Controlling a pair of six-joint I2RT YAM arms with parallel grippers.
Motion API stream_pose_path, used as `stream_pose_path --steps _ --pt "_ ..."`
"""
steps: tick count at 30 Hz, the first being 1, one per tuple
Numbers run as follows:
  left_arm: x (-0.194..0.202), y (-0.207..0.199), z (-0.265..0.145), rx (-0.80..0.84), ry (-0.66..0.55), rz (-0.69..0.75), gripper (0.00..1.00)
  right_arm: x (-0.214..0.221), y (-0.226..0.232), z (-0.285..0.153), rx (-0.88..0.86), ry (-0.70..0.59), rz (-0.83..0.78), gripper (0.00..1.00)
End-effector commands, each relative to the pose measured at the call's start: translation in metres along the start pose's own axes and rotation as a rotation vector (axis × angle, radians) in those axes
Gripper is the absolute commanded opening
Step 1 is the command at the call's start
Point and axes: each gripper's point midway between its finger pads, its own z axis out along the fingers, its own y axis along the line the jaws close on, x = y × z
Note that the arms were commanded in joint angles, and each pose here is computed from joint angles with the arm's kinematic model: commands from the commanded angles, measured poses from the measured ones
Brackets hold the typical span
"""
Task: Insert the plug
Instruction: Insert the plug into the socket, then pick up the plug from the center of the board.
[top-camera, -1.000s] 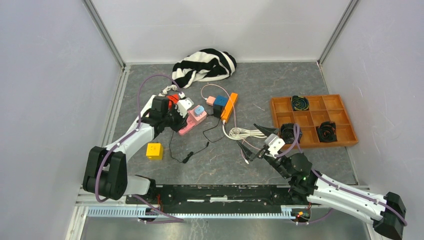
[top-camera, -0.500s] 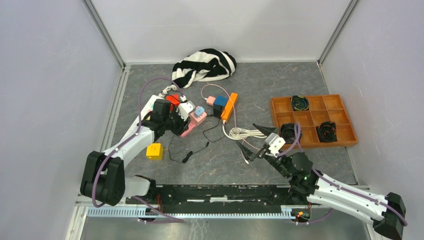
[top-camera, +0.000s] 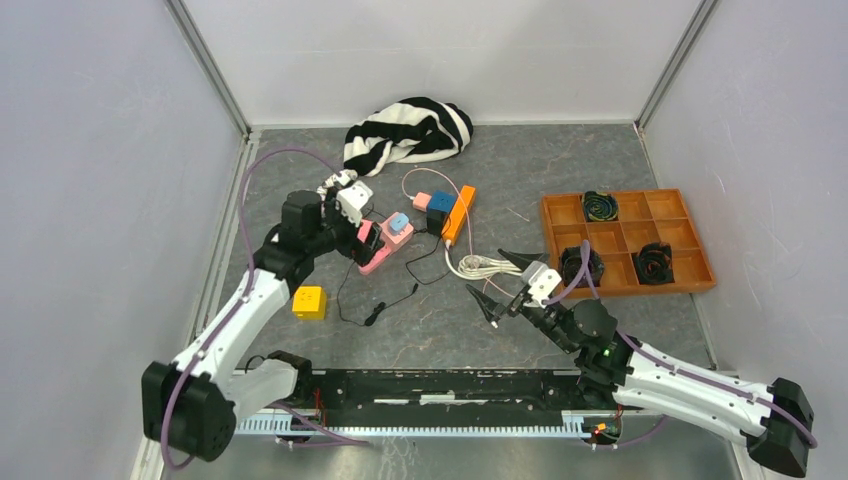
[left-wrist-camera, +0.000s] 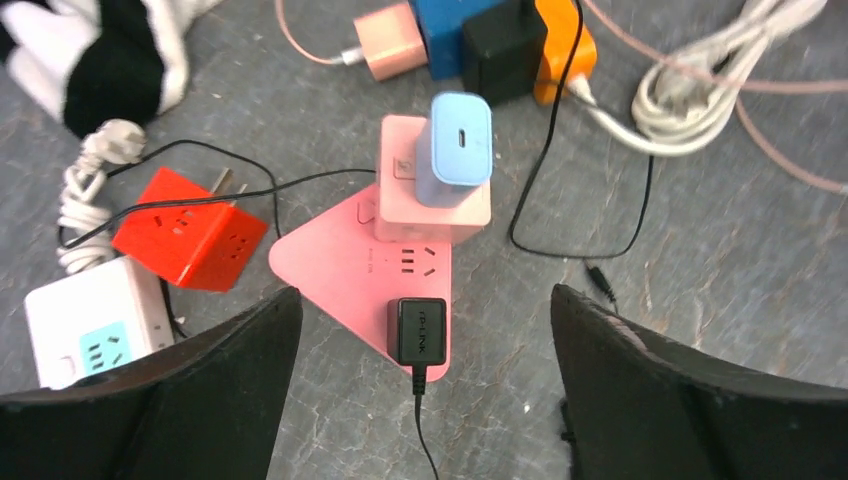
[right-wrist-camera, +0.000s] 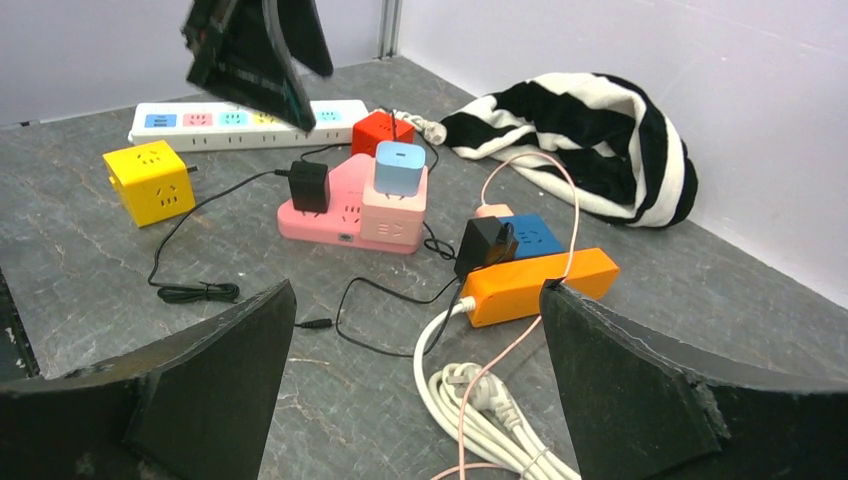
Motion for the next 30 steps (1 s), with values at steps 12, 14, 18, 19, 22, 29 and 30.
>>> stream_pose_path --steps 12,14,18,19,22,29,30 --pt "-0.001 0.068 -0.081 -0.671 0.023 -0.609 1.00 -0.003 -0.003 0.013 0.046 0.014 0.066 0.98" --pt "0.017 0.081 -0.096 -0.847 0.035 -0.737 1.00 0.004 -0.010 0.013 0.096 0.032 0.070 0.98" --pt "0.051 0.083 -0.116 -1.048 0.084 -0.906 0.99 0.012 -0.019 0.016 0.177 0.112 0.144 0.98" --pt "0.060 0.080 -0.120 -1.089 0.100 -0.956 0.96 0.015 -0.018 0.018 0.178 0.136 0.150 0.98" --pt "0.077 0.074 -0.125 -1.151 0.154 -1.017 0.93 0.019 -0.014 0.021 0.164 0.169 0.145 0.98" --pt "0.116 0.070 -0.138 -1.208 0.280 -0.882 0.99 0.022 -0.011 0.024 0.149 0.166 0.123 0.98" --pt "0.117 0.069 -0.136 -1.198 0.279 -0.879 0.99 0.022 -0.012 0.024 0.155 0.166 0.119 0.98"
